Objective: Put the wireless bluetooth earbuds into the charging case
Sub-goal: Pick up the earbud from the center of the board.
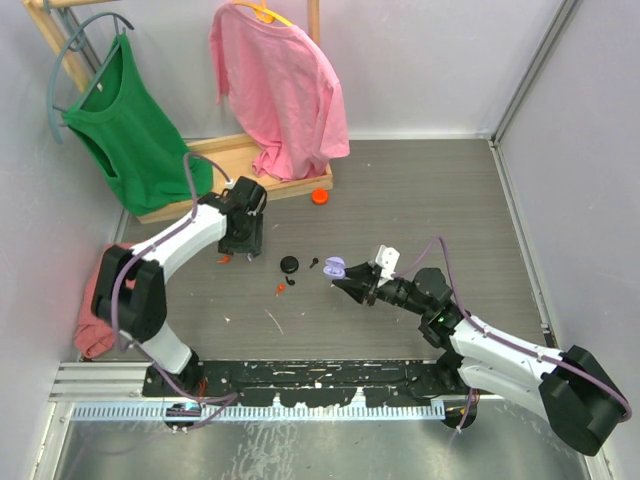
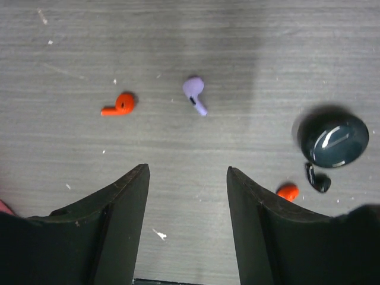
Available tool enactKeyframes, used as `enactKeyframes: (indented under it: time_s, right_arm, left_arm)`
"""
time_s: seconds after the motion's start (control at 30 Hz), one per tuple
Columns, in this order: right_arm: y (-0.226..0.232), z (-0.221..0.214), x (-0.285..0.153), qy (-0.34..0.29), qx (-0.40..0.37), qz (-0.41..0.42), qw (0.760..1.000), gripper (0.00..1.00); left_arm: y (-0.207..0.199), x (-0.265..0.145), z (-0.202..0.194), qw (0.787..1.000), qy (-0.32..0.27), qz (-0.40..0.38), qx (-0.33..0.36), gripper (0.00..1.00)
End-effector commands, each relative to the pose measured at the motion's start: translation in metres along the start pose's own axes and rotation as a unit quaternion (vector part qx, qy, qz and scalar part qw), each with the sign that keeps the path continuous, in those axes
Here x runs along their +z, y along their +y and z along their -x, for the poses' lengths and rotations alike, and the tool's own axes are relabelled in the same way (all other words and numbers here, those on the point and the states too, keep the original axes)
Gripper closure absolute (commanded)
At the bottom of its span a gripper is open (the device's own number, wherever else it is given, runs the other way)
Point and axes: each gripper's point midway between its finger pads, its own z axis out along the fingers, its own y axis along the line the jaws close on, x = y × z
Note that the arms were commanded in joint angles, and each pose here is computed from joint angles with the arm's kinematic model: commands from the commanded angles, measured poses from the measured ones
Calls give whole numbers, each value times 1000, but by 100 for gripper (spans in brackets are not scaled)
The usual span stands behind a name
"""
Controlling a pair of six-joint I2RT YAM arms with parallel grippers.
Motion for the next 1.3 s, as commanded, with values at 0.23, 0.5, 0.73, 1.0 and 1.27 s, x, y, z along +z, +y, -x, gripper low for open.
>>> enactKeyframes:
  time_s: [0.23, 0.5, 0.73, 1.0, 1.27]
  right_arm:
    - [1, 23, 4, -48, -6, 3, 999, 99]
    - [2, 21, 5, -44, -1, 7, 999, 99]
    - [3, 21, 5, -44, -1, 9, 999, 99]
    - [3, 22, 6, -45, 0, 12, 999, 99]
    - [5, 20, 7, -41, 2, 17, 999, 99]
  left_arm:
    - [-8, 41, 22, 999, 50, -3, -5, 48]
    - [-9, 60, 24, 997, 66, -21, -27, 57]
    - [-7, 76, 22, 996, 78, -18, -35, 61]
    - [-6, 88, 15, 995, 91, -15, -38, 66]
    - [-2, 97, 13, 995, 94, -11, -42, 68]
